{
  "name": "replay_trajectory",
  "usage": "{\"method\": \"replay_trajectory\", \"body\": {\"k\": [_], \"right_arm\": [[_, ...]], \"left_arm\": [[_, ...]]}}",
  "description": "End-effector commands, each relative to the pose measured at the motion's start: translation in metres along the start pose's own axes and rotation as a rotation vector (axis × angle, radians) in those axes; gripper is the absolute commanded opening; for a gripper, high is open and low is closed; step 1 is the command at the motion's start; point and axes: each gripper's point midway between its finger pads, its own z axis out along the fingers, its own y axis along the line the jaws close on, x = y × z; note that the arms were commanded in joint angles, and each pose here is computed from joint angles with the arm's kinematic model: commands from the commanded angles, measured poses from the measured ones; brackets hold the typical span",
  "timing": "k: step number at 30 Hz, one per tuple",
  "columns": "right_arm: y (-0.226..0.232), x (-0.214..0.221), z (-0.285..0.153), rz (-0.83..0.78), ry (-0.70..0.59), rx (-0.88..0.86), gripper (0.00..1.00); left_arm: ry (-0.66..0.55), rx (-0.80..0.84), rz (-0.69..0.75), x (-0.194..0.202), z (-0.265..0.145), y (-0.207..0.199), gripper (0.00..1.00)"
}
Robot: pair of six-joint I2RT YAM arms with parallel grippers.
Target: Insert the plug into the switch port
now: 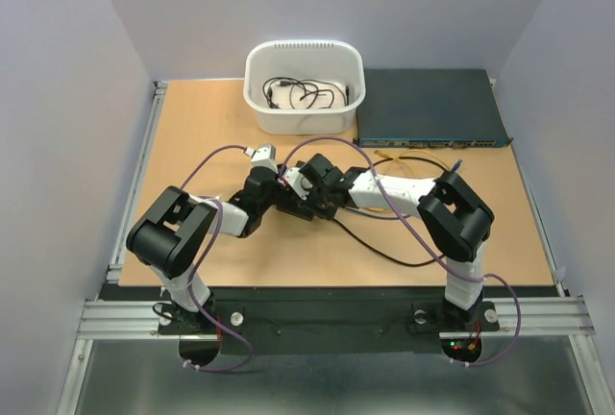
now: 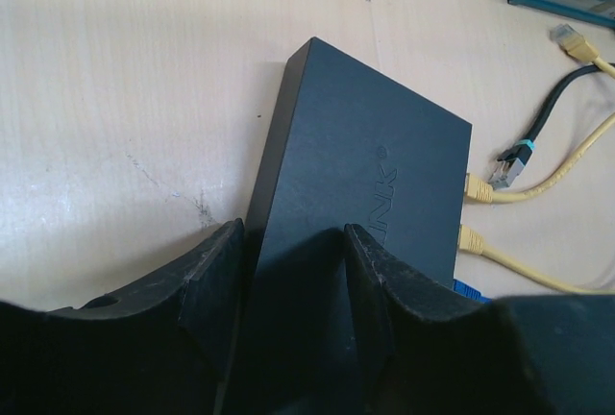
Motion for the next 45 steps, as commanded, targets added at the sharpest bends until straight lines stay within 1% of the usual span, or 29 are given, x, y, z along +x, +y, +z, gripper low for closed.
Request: {"method": "replay_trajectory", "body": {"k": [1,4,7,16,24,30,33,37,39,40,41,42,44,45], "right_arm": [[-0.029,-0.097,0.004,-0.024,-0.385,0.143,0.09],[-0.026,-0.092,0.002,-0.014,-0.383,0.134,0.16],[-0.023,-0.089,-0.001,0.000,-0.382,0.124,0.24],[-0.018,-0.077,-0.010,0.030,-0.377,0.116,0.38],[-0.015,-0.068,-0.026,0.059,-0.383,0.125,0.47],[-0.017,-0.063,-0.046,0.083,-0.396,0.153,0.56],[-0.019,-0.065,-0.059,0.091,-0.417,0.166,0.57],[-0.024,-0.061,-0.077,0.130,-0.439,0.207,0.60],[-0.028,-0.060,-0.090,0.160,-0.461,0.240,0.63],[-0.025,-0.055,-0.090,0.190,-0.457,0.232,0.78],[-0.023,-0.053,-0.095,0.206,-0.470,0.227,0.85],[-0.021,-0.050,-0.096,0.222,-0.470,0.221,0.99],[-0.017,-0.036,-0.094,0.280,-0.457,0.217,1.00],[-0.017,-0.036,-0.104,0.305,-0.482,0.219,1.00]], "left_arm": [[0.349,0.203,0.020,0.075,-0.036,-0.037,0.55],[0.338,0.170,0.025,0.069,-0.035,-0.026,0.55],[0.313,0.125,0.027,0.053,-0.030,-0.013,0.55],[0.231,0.015,0.012,0.002,-0.018,0.013,0.56],[0.140,-0.038,0.033,-0.047,-0.015,0.016,0.56],[0.113,-0.039,0.028,-0.064,-0.012,0.015,0.56],[0.103,-0.034,0.028,-0.069,-0.013,0.012,0.56],[0.054,-0.054,0.035,-0.085,-0.019,0.011,0.56],[0.021,-0.047,0.043,-0.096,-0.027,0.006,0.57],[0.009,-0.051,0.042,-0.099,-0.030,0.006,0.57],[-0.005,-0.047,0.038,-0.103,-0.035,0.003,0.58],[-0.034,-0.039,0.033,-0.111,-0.043,-0.001,0.59],[-0.088,-0.028,0.029,-0.125,-0.058,-0.008,0.60],[-0.100,-0.028,0.023,-0.127,-0.063,-0.008,0.60]]}}
